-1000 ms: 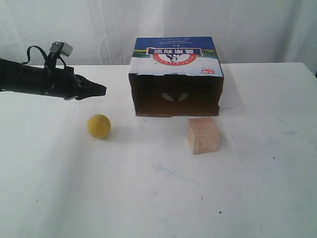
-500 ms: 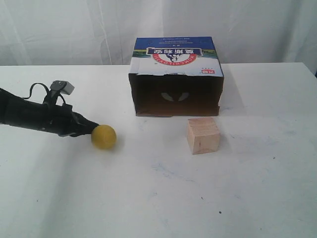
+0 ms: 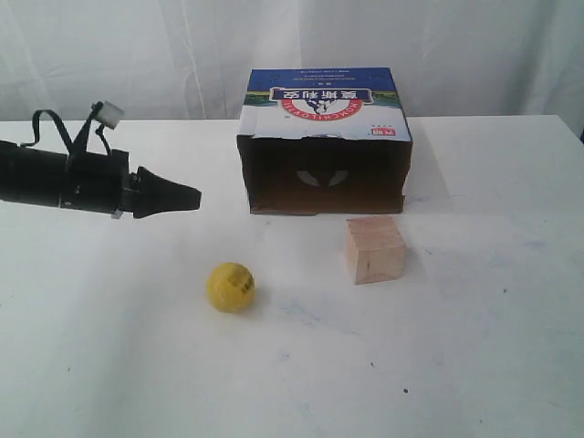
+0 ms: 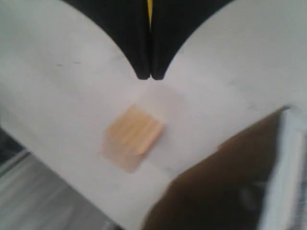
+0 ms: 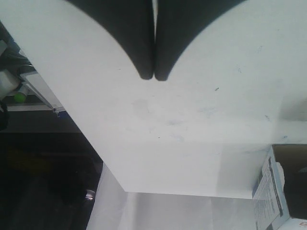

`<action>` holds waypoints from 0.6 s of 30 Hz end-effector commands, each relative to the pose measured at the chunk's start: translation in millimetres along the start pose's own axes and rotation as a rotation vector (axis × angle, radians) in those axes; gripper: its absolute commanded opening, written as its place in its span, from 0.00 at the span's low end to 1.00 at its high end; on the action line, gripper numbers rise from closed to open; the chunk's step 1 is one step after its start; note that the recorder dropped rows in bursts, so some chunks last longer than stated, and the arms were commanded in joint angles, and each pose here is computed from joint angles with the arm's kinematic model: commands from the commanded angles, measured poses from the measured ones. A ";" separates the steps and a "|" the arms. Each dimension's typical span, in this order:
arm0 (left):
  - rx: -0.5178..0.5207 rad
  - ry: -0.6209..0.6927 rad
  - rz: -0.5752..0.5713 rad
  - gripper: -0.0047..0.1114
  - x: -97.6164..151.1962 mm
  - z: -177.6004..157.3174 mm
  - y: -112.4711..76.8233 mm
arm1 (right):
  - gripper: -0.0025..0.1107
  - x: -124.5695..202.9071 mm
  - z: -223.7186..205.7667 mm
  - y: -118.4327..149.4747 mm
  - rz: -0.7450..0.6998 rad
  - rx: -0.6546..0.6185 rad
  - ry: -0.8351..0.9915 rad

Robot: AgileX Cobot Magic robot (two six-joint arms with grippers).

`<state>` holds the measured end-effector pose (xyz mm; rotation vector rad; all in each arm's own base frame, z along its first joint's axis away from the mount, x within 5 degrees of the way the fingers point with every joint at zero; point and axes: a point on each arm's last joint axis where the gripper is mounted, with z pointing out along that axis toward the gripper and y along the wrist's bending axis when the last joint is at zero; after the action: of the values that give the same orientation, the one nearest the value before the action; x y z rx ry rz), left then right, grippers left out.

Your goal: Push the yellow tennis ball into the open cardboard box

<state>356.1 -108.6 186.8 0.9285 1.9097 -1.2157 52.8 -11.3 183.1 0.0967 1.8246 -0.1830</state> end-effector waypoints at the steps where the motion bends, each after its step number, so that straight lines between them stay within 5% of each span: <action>1: 0.256 0.000 -0.017 0.04 2.0 9.6 -34.5 | 0.02 0.0 -0.3 -0.2 0.003 0.003 -0.007; 8: 0.299 0.138 0.016 0.04 30.7 62.1 -61.6 | 0.02 0.0 -0.3 -0.2 0.003 0.003 -0.007; 18: 0.117 0.335 0.136 0.04 62.0 109.8 -61.9 | 0.02 0.0 -0.3 -0.2 0.003 0.003 -0.007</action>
<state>287.9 -213.6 136.7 1.3601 1.9720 -1.2715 52.8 -11.3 183.1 0.0967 1.8246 -0.1830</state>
